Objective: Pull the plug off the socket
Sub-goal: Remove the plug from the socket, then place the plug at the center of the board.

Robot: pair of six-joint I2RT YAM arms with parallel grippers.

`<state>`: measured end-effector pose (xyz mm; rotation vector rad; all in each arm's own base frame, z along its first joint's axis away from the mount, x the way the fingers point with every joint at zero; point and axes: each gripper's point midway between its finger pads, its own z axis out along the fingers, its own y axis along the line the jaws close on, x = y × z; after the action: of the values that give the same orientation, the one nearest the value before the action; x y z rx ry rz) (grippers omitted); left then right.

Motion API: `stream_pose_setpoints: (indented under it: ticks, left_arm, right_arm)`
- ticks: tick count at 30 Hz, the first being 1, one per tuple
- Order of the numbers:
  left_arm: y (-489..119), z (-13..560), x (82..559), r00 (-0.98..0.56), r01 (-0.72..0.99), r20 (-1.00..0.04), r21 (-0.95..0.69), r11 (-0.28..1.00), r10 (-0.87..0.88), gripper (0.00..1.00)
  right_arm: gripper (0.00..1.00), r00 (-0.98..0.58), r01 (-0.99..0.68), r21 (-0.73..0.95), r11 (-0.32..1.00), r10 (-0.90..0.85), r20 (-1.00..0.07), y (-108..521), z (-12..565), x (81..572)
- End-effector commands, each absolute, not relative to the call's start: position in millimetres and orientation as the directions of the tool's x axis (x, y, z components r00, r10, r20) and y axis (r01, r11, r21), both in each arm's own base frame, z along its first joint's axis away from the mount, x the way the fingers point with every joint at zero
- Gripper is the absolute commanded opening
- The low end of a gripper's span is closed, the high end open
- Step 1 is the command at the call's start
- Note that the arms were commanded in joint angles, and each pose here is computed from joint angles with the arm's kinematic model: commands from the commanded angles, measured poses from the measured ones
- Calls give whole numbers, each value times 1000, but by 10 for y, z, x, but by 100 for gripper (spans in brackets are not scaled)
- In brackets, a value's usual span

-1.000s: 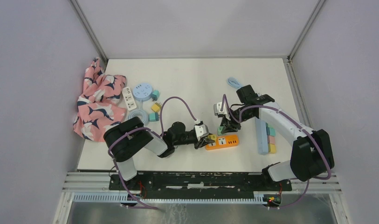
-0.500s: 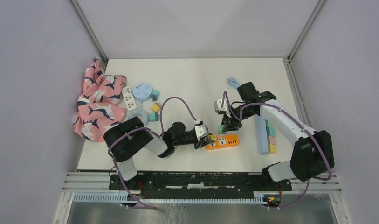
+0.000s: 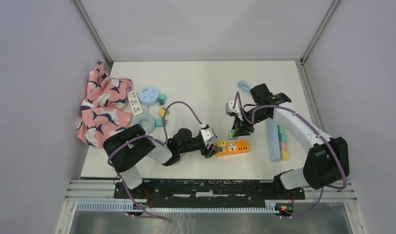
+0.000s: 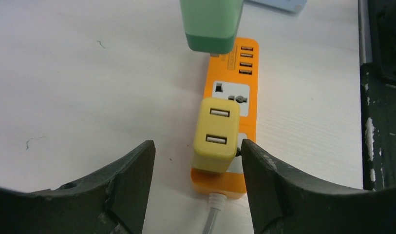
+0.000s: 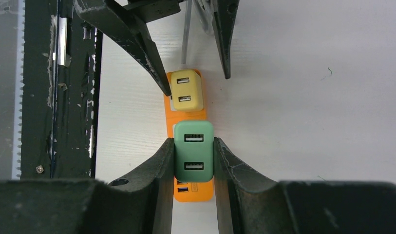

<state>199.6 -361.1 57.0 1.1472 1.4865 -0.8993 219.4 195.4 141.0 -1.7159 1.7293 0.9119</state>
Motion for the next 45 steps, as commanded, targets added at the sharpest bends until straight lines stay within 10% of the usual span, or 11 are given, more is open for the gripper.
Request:
stream_pose_setpoints:
  ticks: [1,25,45]
  left_arm:
    - [-3609,1004,2079,-73,940,-992,-35,339,101,73]
    - [-2921,2021,1855,-227,814,-927,-349,464,-298,99]
    - [-2698,2015,1817,-350,705,-833,-535,465,-428,99]
  right_arm:
    - [0,-43,-996,81,-41,-570,-821,2045,1715,2193]
    - [4,-126,-986,162,-37,-468,-875,2178,1956,2095]
    - [8,-305,-943,333,-15,-364,-880,2351,2074,2096]
